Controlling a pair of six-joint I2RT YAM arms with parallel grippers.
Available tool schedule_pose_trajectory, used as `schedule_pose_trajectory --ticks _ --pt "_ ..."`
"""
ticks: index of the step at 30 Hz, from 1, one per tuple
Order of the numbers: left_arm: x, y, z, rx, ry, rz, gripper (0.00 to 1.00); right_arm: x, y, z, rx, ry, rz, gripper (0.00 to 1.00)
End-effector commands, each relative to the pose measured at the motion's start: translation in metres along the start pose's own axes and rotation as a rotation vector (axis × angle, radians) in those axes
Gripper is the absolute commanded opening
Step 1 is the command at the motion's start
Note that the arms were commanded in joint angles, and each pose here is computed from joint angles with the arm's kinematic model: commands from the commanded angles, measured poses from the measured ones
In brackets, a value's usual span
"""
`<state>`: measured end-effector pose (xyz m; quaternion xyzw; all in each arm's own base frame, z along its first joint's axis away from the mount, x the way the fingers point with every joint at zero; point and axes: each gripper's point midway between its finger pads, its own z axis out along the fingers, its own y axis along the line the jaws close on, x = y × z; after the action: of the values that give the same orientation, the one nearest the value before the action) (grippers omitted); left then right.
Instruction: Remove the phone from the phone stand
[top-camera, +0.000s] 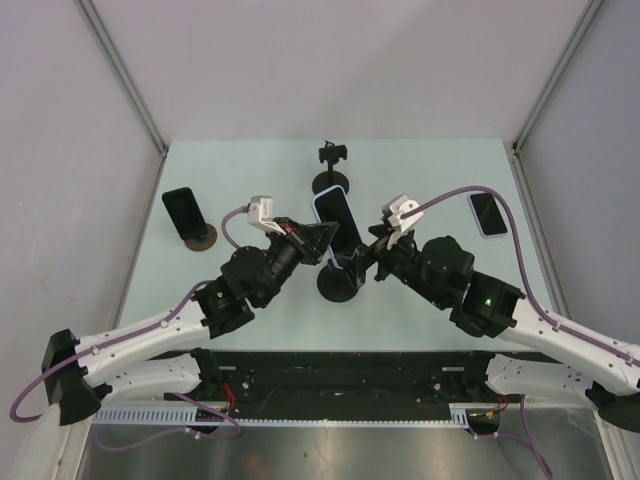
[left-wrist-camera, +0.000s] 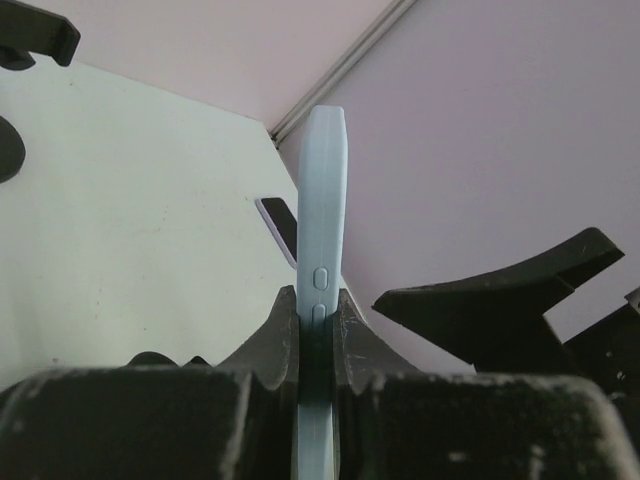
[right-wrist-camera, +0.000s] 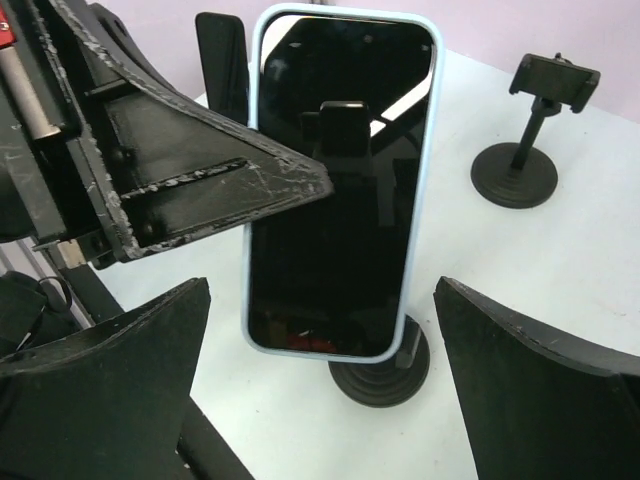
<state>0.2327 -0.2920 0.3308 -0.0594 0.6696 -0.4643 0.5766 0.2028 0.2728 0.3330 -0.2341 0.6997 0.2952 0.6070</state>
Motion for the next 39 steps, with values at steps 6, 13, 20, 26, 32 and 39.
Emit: schedule_pose_trajectory --ticks 6,13,20,26,32,39 --pt "-0.035 -0.022 -0.002 0.048 -0.114 -0.191 0.00 -0.006 0.003 0.017 0.072 -0.044 -0.019 1.00" --pt "-0.034 -0.023 -0.002 0.052 -0.108 -0.207 0.00 0.008 0.000 0.027 0.117 -0.009 -0.027 0.98" --pt "-0.034 -0.022 -0.002 0.051 -0.111 -0.207 0.00 0.012 0.000 0.031 0.134 -0.002 -0.031 0.89" --pt "-0.035 -0.023 -0.002 0.054 -0.112 -0.212 0.00 0.016 -0.001 0.034 0.145 0.011 -0.041 0.87" --pt "-0.033 -0.022 -0.001 0.049 -0.109 -0.211 0.00 0.017 -0.006 0.036 0.179 0.012 -0.046 0.83" --pt "-0.034 -0.019 0.001 0.039 -0.118 -0.134 0.28 0.011 -0.011 0.032 0.208 0.007 -0.057 0.25"
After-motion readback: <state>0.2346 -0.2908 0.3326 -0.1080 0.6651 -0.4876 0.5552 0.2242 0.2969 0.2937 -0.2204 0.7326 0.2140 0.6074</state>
